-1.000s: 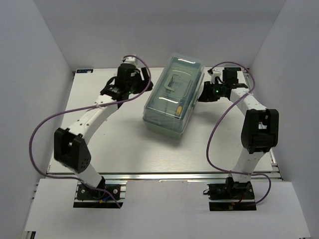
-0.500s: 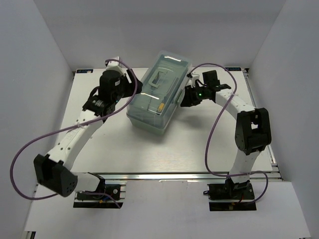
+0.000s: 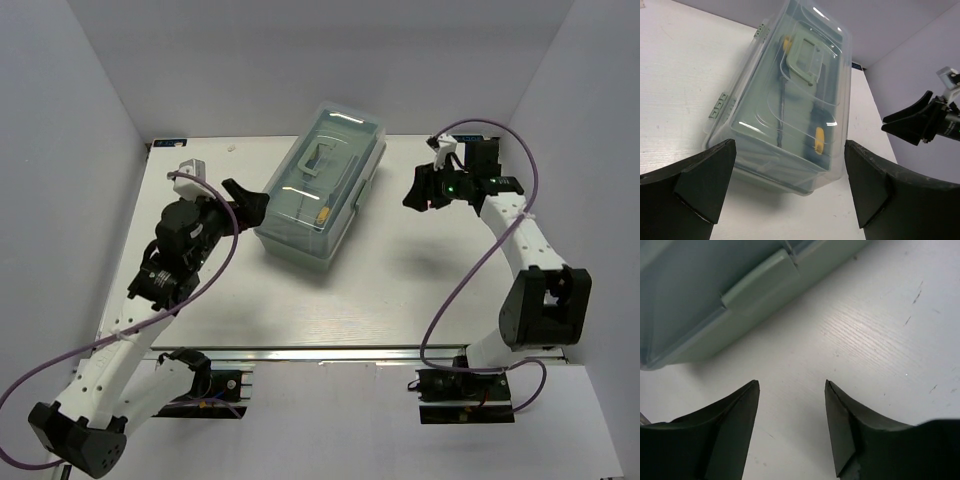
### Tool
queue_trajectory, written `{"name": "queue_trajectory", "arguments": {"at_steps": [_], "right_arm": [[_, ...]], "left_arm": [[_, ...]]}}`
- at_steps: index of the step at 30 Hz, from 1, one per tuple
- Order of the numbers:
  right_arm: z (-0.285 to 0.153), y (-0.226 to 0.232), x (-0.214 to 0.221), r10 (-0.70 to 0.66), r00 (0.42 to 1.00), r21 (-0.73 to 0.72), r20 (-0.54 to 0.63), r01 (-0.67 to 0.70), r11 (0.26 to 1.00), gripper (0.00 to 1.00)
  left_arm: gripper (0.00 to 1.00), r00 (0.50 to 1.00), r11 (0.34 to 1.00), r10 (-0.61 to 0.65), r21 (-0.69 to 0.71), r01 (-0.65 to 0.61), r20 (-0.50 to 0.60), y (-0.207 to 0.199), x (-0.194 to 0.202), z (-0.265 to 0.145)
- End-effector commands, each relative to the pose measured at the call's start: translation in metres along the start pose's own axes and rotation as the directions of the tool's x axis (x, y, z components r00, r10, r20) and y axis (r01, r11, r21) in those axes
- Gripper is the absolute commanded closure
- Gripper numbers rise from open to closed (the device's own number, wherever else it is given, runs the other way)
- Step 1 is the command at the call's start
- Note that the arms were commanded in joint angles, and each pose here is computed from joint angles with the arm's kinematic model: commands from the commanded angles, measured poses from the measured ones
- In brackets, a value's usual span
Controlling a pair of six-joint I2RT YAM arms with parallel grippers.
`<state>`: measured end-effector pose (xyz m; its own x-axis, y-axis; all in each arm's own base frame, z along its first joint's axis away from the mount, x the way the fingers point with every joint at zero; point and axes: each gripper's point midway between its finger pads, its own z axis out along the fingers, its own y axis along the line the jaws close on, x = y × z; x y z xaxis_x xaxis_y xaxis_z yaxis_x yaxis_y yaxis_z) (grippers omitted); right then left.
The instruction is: Sort the tools into containers
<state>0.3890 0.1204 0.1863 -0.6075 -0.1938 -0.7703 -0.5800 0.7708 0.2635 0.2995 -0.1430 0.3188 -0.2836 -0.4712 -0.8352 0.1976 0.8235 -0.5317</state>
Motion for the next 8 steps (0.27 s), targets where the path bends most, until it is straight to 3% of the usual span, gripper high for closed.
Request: {"name": "queue_trajectory", "arguments": {"at_steps": [1, 3, 8], "right_arm": [[-0.021, 0.008, -0.038, -0.042, 0.992, 0.046, 0.122, 0.037, 0.998, 0.38], [-0.027, 0.004, -0.051, 0.013, 0.984, 0.093, 0.176, -0.03, 0.995, 0.26], [-0.037, 0.002, -0.064, 0.021, 0.976, 0.122, 0.215, -0.048, 0.991, 0.17]], "left_arm": [[0.02, 1.0, 1.0, 0.018, 0.018, -0.019, 0.012, 0.0, 0.0, -0.005], [0.02, 1.0, 0.999, 0.021, 0.025, -0.021, 0.015, 0.001, 0.002, -0.008], [0.02, 0.999, 0.999, 0.03, 0.03, -0.031, 0.024, 0.005, 0.006, -0.012]]}}
